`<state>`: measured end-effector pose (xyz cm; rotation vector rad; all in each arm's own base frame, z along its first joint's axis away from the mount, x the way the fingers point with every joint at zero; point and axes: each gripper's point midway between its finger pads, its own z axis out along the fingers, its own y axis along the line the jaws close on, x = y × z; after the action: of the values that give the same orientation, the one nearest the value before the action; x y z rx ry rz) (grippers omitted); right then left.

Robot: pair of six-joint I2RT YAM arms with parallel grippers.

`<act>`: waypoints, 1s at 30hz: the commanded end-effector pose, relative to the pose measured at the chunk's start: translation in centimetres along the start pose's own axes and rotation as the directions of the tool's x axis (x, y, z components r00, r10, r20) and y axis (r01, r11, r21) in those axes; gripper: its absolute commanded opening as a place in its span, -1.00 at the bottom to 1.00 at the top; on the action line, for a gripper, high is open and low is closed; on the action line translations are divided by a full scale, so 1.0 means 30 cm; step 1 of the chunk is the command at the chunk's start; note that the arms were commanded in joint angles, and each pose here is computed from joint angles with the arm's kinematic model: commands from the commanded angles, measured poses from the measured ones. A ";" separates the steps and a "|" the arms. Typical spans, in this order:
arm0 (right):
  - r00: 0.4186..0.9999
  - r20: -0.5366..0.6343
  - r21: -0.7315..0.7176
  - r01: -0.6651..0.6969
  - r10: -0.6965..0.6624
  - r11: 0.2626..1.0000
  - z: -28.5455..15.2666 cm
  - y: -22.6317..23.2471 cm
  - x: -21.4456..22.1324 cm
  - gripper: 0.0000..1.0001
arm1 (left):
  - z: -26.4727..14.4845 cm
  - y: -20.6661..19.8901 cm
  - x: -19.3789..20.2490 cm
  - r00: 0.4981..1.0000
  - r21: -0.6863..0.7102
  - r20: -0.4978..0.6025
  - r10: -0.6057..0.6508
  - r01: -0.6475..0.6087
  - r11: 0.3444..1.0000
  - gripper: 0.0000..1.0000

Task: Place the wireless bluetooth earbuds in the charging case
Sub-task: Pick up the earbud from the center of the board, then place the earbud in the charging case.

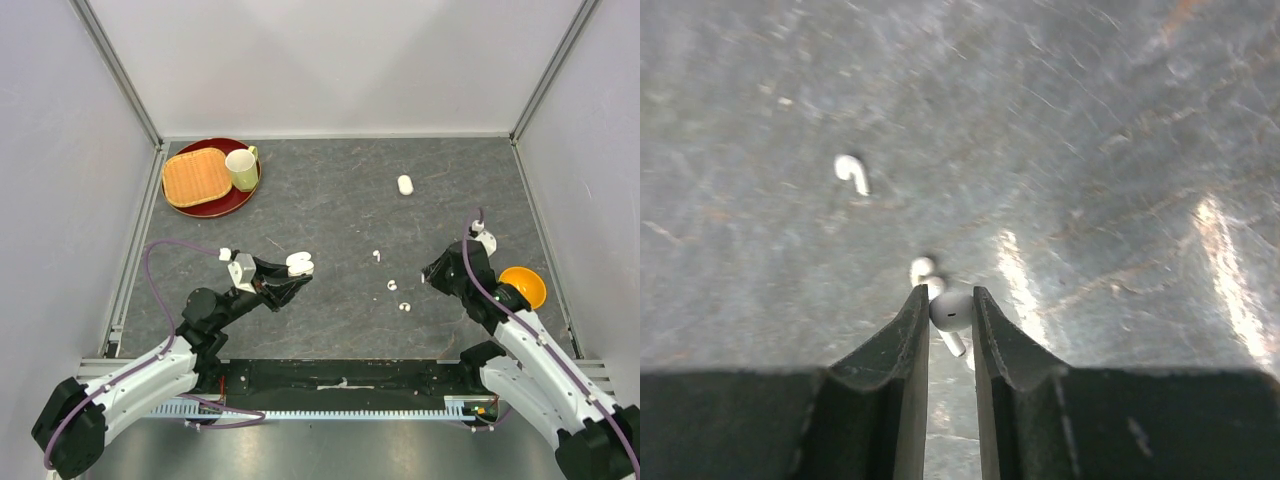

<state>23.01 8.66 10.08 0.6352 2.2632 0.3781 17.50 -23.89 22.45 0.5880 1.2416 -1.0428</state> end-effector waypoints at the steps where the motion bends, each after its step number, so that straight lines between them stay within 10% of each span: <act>1: 0.994 0.089 -0.179 -0.052 0.069 0.982 -0.059 0.135 -0.091 -1.00 | 0.013 -0.004 -0.052 0.998 0.003 0.061 0.001 -0.001 1.000 -0.96; 30: 0.968 0.192 -0.724 0.029 0.161 0.689 -0.449 0.765 -0.165 -1.00 | 0.045 -0.027 -0.076 0.997 0.057 0.073 0.029 -0.033 0.998 -0.95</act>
<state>23.58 22.69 27.17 0.3045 1.8040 1.0232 17.93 -24.41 21.80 0.5969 1.2565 -1.0469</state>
